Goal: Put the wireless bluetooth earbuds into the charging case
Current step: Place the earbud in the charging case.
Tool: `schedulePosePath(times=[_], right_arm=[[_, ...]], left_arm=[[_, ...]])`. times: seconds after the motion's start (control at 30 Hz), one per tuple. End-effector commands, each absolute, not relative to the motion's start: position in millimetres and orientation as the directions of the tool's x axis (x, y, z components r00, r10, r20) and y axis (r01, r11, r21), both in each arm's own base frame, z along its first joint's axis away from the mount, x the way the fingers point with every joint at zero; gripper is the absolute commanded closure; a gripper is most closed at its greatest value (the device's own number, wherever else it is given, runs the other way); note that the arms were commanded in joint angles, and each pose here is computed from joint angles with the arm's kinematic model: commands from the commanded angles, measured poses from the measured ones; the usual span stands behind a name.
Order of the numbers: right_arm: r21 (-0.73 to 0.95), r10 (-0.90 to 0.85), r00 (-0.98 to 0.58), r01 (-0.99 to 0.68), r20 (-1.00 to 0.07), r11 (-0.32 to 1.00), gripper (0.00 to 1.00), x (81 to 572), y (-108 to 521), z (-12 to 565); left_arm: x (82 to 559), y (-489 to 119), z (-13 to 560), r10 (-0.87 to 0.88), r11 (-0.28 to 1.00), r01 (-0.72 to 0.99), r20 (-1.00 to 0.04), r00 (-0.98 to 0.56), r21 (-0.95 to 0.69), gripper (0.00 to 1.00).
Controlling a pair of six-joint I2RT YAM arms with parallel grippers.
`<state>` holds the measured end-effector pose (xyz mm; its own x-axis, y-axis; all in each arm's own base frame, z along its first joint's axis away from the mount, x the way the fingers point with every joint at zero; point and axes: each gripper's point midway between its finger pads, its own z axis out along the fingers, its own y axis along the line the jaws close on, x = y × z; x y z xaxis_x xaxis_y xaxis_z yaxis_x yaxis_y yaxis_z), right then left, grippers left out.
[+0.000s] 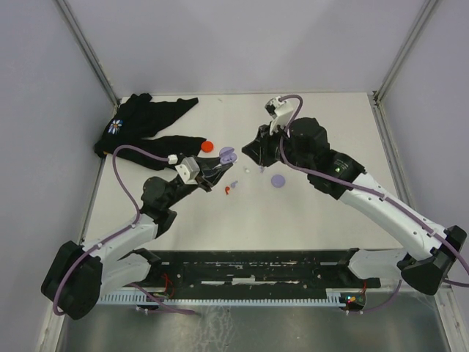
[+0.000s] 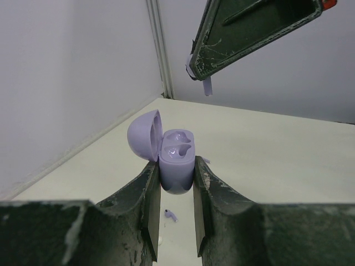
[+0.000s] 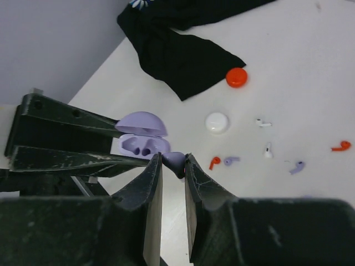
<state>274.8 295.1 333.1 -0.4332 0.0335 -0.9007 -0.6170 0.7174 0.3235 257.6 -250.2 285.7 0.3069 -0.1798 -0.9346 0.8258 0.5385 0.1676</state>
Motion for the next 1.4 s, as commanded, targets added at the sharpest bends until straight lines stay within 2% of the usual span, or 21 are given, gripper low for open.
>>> schedulePosePath(times=[0.0,0.43,1.37], right_arm=[[0.309,0.136,-0.293,-0.702,-0.947,0.641,0.87,264,323,377],[0.232,0.109,-0.214,-0.717,-0.971,0.658,0.88,260,344,369],[0.218,0.030,-0.268,-0.709,-0.963,0.671,0.87,262,355,339]], left_arm=[[256,-251,319,-0.254,0.540,0.823,-0.899,0.358,0.175,0.97],[256,-255,320,-0.276,0.522,0.839,-0.900,0.339,0.156,0.97],[259,-255,324,-0.305,0.525,0.842,-0.897,0.321,0.123,0.97]])
